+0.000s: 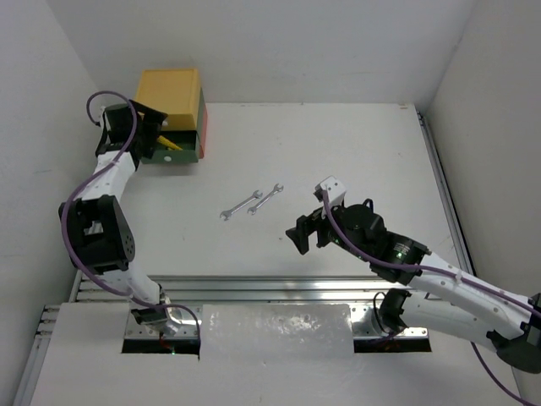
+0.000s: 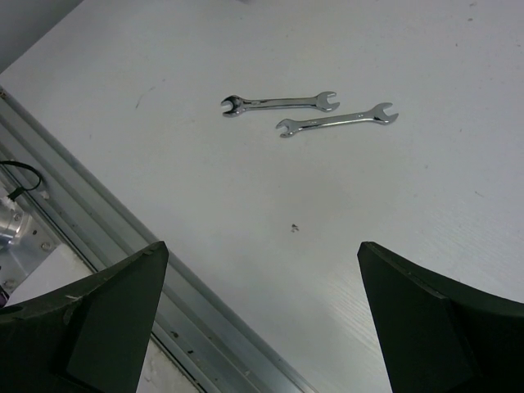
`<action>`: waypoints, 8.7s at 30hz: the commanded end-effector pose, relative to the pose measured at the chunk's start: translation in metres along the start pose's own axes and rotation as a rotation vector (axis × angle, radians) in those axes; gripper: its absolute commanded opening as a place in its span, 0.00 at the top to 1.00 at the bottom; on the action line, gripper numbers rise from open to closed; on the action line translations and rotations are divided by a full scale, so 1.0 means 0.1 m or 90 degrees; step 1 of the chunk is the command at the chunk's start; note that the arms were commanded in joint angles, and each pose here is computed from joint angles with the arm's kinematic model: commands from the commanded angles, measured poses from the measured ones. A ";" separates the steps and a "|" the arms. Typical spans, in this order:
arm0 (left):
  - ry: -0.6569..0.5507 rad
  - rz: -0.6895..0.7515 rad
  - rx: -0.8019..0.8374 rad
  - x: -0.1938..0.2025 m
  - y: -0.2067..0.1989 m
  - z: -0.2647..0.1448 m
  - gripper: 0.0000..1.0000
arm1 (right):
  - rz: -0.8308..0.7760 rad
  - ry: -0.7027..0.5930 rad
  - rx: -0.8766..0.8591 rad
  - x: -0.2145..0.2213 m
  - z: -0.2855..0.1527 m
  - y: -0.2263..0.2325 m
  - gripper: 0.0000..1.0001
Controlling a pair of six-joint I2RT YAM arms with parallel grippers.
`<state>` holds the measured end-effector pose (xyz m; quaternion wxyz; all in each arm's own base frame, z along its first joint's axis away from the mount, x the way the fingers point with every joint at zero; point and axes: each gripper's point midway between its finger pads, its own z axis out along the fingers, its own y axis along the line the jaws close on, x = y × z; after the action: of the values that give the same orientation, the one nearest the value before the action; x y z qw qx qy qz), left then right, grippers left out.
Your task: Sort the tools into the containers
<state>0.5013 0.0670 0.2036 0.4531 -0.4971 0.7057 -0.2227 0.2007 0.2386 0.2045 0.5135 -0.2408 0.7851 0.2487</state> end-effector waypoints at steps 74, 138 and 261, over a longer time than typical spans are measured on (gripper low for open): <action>-0.020 -0.073 0.227 0.44 0.61 0.41 0.59 | -0.064 0.081 -0.054 0.46 0.49 0.08 0.01; -0.025 -0.154 0.209 0.59 1.15 0.90 0.96 | -0.082 0.098 -0.121 0.58 0.47 0.24 0.01; 0.327 0.732 -0.011 2.61 0.31 -0.58 1.00 | 0.024 0.179 -0.060 0.82 0.44 -0.23 0.01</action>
<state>0.3903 -0.1614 0.0592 0.2348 0.0659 0.9692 -0.0338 0.2109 0.2326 0.1004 0.3628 -0.2774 0.8549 0.2462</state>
